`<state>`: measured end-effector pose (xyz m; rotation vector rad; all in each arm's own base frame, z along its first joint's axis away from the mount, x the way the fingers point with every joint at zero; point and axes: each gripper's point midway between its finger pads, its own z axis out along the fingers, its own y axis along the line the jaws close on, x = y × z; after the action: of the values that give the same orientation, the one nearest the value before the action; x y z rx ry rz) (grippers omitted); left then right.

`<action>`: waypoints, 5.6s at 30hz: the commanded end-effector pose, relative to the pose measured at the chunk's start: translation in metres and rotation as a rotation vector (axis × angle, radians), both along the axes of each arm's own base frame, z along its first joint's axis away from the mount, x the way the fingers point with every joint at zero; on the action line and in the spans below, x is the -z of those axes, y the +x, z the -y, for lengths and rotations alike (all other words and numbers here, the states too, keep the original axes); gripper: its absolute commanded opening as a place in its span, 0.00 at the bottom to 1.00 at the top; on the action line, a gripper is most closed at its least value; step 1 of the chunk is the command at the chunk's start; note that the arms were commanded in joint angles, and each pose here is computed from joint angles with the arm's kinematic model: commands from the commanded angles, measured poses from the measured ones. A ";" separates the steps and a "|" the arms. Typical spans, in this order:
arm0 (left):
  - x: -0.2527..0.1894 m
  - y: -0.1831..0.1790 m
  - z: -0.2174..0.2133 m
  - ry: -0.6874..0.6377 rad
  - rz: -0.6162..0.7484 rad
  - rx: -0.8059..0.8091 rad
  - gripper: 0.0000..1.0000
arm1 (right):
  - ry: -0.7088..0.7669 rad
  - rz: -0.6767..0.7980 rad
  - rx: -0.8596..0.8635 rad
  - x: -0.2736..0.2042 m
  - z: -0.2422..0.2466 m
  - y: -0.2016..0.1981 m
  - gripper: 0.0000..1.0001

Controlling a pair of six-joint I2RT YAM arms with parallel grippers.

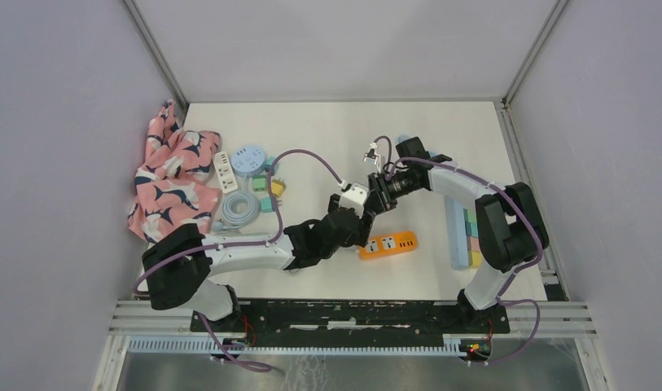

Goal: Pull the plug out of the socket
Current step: Place the plug at the center of the board, then place the socket at the center of the board.

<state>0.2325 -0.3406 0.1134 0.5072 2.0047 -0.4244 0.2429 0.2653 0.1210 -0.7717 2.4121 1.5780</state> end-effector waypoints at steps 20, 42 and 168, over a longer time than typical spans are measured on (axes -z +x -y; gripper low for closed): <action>-0.019 0.013 0.010 -0.128 -0.004 0.002 0.40 | 0.044 0.021 -0.032 -0.016 -0.006 0.002 0.14; -0.010 0.014 -0.029 -0.075 0.036 -0.080 0.03 | 0.044 0.114 -0.058 -0.028 0.000 0.005 1.00; 0.055 -0.032 0.056 0.027 0.246 0.857 0.93 | -0.138 0.650 0.142 -0.095 0.094 0.037 1.00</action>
<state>0.1911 -0.3817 0.0525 1.3276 1.5529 -0.8242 0.2764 0.1698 0.2036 -0.9236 2.1041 0.9246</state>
